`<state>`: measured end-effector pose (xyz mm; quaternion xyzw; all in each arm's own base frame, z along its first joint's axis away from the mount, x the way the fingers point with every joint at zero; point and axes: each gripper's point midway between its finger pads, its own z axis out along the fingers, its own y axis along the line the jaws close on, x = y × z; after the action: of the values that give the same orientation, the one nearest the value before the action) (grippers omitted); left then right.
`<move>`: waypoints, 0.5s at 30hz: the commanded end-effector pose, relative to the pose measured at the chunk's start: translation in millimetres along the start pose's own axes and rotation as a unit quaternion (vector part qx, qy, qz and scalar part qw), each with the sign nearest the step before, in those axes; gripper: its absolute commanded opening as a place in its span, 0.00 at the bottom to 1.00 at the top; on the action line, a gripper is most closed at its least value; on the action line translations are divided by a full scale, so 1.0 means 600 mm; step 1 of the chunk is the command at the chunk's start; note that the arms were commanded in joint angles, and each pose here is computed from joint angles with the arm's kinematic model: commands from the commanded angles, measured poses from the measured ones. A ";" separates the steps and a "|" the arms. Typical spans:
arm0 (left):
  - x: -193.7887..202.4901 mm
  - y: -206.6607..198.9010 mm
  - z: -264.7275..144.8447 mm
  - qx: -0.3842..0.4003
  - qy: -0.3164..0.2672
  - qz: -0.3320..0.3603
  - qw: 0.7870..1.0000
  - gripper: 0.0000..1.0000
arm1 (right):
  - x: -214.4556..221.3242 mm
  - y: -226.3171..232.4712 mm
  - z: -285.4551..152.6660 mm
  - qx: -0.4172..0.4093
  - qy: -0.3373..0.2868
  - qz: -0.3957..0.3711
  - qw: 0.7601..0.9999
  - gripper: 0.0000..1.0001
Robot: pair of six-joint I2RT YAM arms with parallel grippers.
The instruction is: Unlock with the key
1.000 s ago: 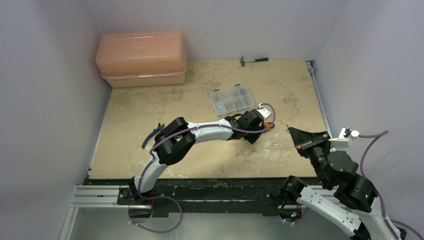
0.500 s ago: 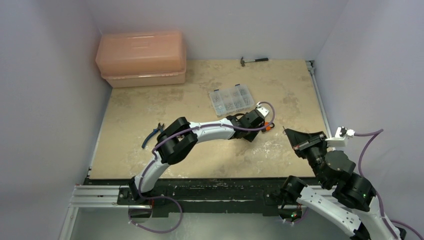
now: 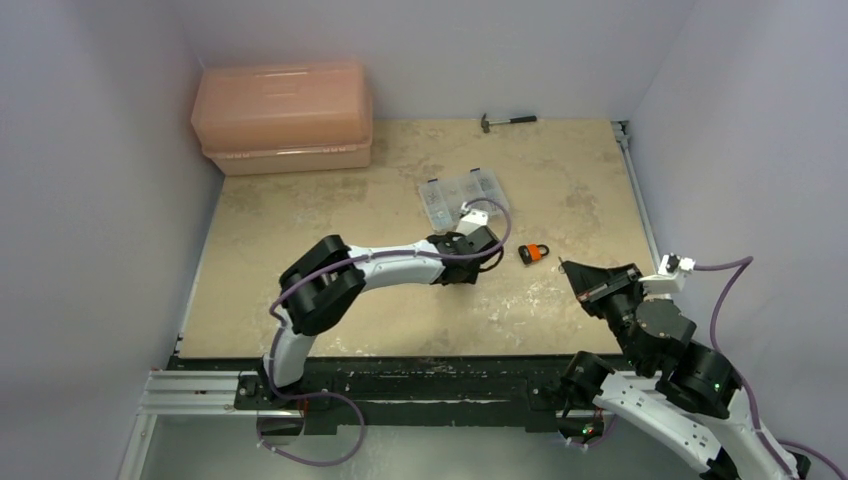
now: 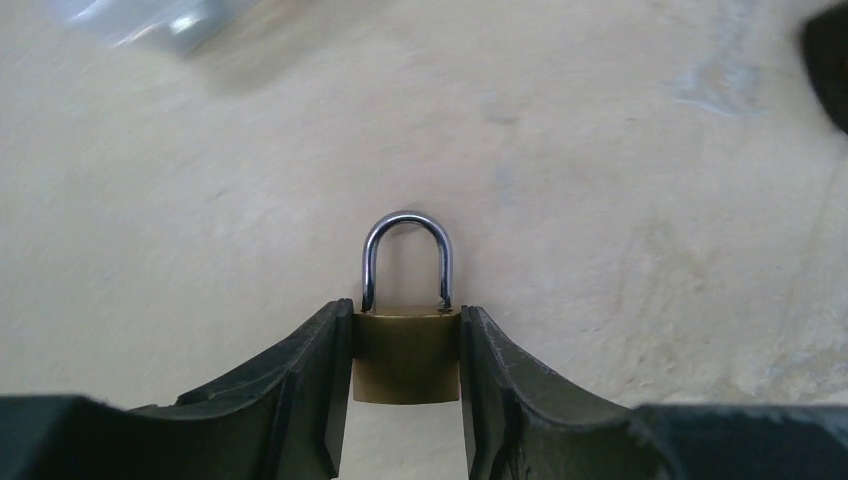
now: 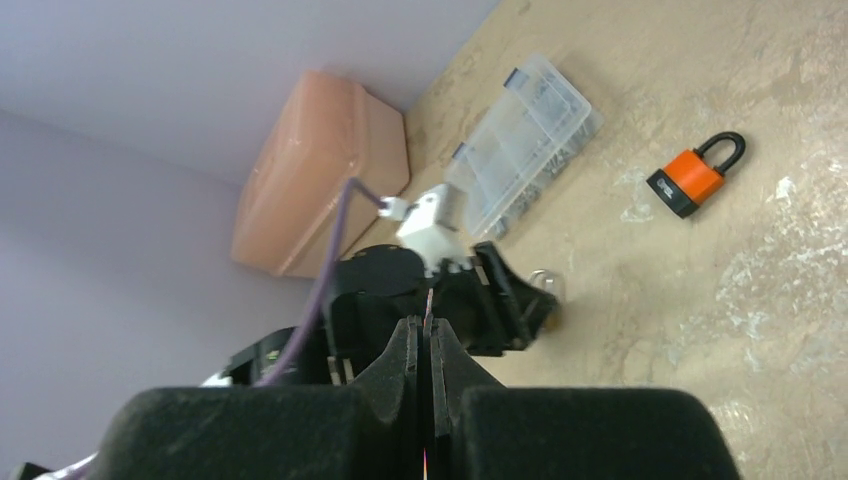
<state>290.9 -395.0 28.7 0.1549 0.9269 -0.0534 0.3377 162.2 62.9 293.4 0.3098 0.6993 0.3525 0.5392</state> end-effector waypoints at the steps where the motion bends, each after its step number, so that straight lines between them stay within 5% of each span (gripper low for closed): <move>1: -0.024 0.071 -0.068 -0.059 -0.050 -0.178 0.981 0.00 | 0.017 -0.001 0.008 -0.006 0.010 0.006 1.000 0.00; 15: 0.136 0.205 -0.112 -0.161 -0.019 -0.441 0.883 0.00 | 0.076 -0.019 0.039 0.008 0.046 -0.004 0.999 0.00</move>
<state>233.3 -259.3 26.1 -0.2090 0.9227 -0.0473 0.3205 169.6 86.7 253.1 0.2902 0.7322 0.3409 0.5132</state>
